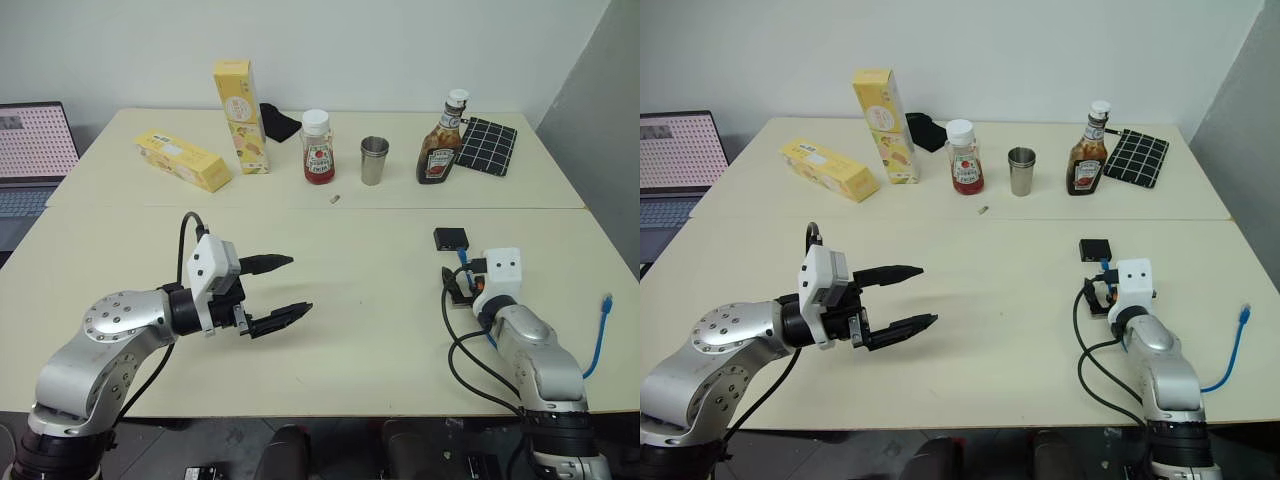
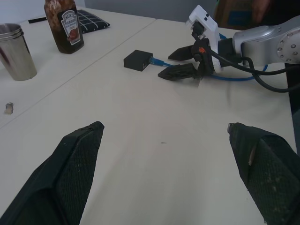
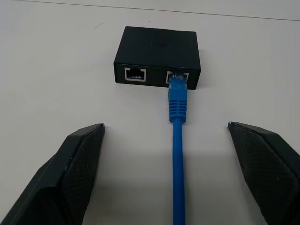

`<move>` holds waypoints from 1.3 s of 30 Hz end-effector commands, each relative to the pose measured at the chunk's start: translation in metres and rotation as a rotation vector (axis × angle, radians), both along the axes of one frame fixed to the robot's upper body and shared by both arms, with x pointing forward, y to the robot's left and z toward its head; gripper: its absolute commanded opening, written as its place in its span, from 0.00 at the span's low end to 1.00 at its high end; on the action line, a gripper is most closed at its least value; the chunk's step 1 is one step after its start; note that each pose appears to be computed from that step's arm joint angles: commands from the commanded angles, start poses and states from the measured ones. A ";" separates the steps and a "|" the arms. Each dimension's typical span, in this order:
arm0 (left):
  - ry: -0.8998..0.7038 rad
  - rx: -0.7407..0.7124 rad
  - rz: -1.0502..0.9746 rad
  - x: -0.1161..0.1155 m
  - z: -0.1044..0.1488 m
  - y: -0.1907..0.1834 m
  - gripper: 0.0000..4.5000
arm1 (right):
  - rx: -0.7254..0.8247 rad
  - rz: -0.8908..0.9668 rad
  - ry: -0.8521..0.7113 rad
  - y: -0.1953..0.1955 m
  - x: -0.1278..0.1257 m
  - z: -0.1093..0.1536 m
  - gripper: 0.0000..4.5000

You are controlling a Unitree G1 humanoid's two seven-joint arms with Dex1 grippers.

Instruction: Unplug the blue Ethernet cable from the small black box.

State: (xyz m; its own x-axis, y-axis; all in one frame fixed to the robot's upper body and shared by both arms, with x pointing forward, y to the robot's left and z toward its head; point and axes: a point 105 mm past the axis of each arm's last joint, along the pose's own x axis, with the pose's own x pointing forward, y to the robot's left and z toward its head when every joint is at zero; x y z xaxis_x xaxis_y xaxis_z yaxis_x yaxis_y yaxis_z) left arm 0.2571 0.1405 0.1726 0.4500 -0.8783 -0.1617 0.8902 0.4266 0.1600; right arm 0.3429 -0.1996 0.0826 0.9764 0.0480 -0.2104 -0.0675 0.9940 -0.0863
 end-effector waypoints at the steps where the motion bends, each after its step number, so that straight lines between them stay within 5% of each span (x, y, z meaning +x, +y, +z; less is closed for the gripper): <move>1: -0.032 0.009 -0.014 0.000 0.003 -0.001 1.00 | -0.012 -0.032 -0.025 -0.003 0.006 0.005 0.83; 15: -0.013 0.024 0.000 -0.001 -0.009 0.006 1.00 | -0.095 0.038 -0.074 -0.003 0.016 0.017 0.04; 22: 0.051 -0.057 0.087 0.008 -0.013 0.021 1.00 | -0.343 0.540 -0.289 0.064 -0.001 0.053 0.03; 27: 0.247 -0.265 0.034 -0.001 -0.003 0.021 1.00 | -0.691 1.074 -0.584 0.122 -0.041 0.072 0.03; 39: 0.377 -0.320 -0.026 -0.012 -0.003 0.009 1.00 | -0.877 1.391 -0.989 0.159 -0.064 0.105 0.03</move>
State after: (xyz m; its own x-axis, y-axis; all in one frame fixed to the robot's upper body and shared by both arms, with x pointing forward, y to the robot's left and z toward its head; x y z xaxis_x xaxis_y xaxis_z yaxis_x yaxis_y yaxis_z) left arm 0.2497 0.1572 0.1575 0.4147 -0.9079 -0.0606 0.8430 0.4085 -0.3500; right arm 0.2839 -0.0452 0.1785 0.1674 0.9807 -0.1009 -0.3326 -0.0402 -0.9422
